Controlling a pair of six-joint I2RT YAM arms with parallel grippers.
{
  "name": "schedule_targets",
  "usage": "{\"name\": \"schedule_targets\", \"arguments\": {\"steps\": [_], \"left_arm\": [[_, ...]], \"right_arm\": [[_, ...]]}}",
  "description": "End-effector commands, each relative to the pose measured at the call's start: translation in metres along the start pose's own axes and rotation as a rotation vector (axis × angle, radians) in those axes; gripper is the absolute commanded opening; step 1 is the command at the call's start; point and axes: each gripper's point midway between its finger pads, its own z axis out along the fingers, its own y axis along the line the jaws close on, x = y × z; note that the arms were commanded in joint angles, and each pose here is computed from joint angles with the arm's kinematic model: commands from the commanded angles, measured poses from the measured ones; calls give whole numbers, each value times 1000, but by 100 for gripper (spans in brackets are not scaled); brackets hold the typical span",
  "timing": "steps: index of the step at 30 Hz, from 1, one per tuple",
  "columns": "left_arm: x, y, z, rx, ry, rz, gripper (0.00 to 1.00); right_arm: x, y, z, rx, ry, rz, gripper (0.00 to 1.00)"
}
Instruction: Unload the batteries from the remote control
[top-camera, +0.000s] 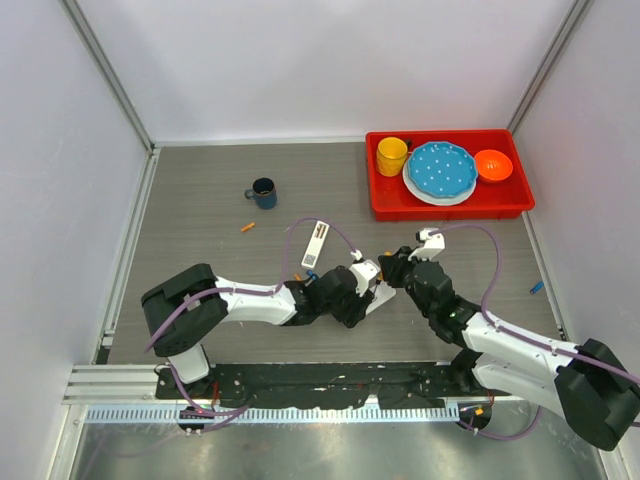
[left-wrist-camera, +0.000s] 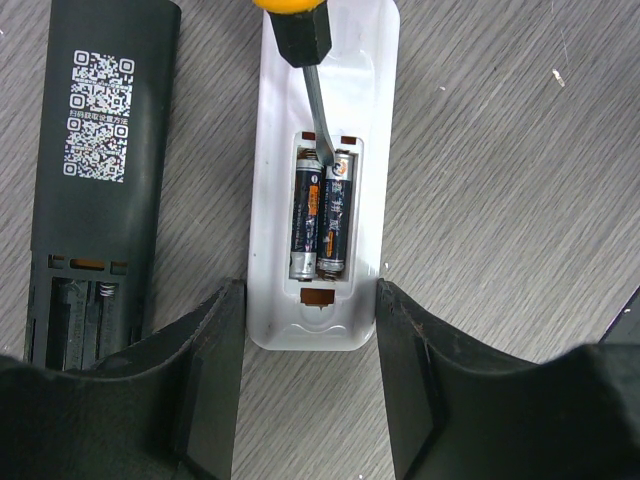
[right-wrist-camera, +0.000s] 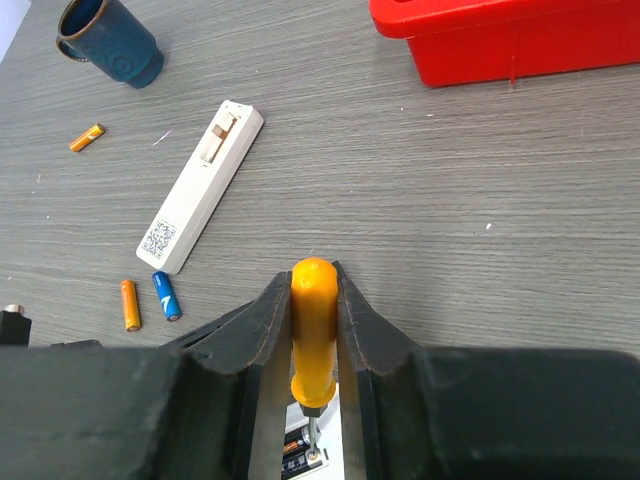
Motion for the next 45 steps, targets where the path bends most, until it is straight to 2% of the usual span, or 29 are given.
{"name": "schedule_targets", "arguments": {"steps": [1, 16, 29, 37, 45], "left_arm": [[-7, -5, 5, 13, -7, 9, 45], [-8, -5, 5, 13, -7, 10, 45], [-6, -6, 5, 21, 0, 14, 45], [-6, -7, 6, 22, 0, 12, 45], [-6, -6, 6, 17, 2, 11, 45]], "right_arm": [[-20, 1, 2, 33, -98, -13, 1], [-32, 11, -1, 35, -153, -28, 1], [-22, 11, -1, 53, -147, -59, 1], [-17, 17, -5, 106, -163, -163, 1], [-2, 26, -11, 104, -122, -235, 1]]}}
